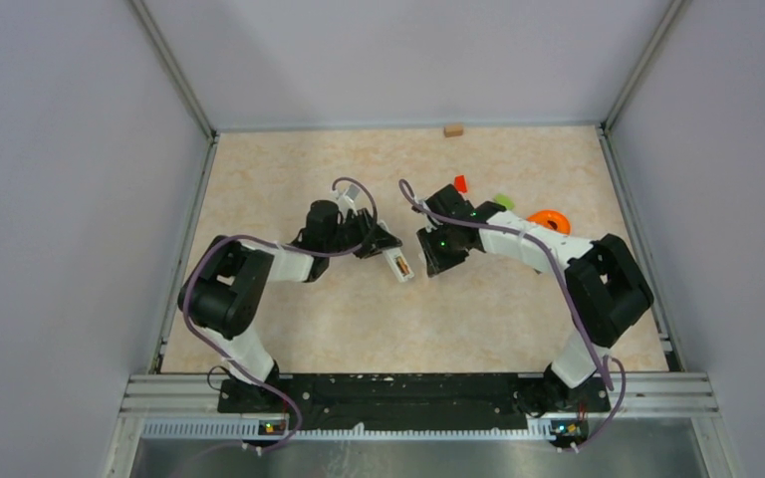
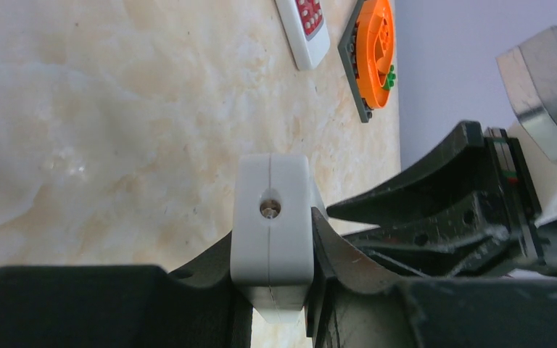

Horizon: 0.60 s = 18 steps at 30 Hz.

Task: Load the batteries into the remote control
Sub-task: Load the battery cover into the remote control.

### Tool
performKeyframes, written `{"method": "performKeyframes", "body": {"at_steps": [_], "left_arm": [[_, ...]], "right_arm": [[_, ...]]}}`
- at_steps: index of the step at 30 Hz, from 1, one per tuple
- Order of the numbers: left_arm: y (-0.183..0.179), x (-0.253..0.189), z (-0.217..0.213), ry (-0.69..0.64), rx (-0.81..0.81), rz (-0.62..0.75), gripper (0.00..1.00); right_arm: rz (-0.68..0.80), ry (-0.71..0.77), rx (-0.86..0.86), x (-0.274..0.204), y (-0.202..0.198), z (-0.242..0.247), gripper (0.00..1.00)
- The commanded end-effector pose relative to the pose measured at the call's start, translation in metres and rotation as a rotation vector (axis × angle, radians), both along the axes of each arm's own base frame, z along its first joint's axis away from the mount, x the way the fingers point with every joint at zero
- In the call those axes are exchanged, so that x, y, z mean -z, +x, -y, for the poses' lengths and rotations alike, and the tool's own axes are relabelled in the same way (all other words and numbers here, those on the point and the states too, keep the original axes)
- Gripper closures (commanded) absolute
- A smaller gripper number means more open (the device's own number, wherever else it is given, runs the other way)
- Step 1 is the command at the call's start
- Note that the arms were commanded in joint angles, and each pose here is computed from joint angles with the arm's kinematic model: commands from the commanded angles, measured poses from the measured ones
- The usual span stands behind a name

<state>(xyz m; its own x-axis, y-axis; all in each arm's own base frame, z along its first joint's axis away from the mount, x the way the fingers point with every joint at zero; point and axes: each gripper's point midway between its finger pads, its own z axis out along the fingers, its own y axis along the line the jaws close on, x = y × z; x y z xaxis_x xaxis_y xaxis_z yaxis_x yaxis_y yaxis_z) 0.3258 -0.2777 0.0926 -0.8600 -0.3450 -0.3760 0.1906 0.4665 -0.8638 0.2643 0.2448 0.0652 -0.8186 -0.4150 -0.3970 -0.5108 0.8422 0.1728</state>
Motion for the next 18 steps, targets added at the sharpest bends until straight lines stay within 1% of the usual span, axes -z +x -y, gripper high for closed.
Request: {"method": "performKeyframes", "body": {"at_steps": [1,7,18], "left_arm": [[0.017,-0.012,0.019,-0.023,0.02,0.073,1.0],[0.021,0.0,0.031,-0.014,0.026,0.043,1.0],[0.018,0.007,0.038,-0.056,0.024,-0.008,1.0]], "right_arm": [[0.059,0.085,-0.054,-0.023,-0.001,-0.019,0.78],[0.064,0.128,-0.061,-0.032,-0.004,-0.03,0.78],[0.042,0.143,-0.07,-0.021,-0.007,-0.043,0.78]]}}
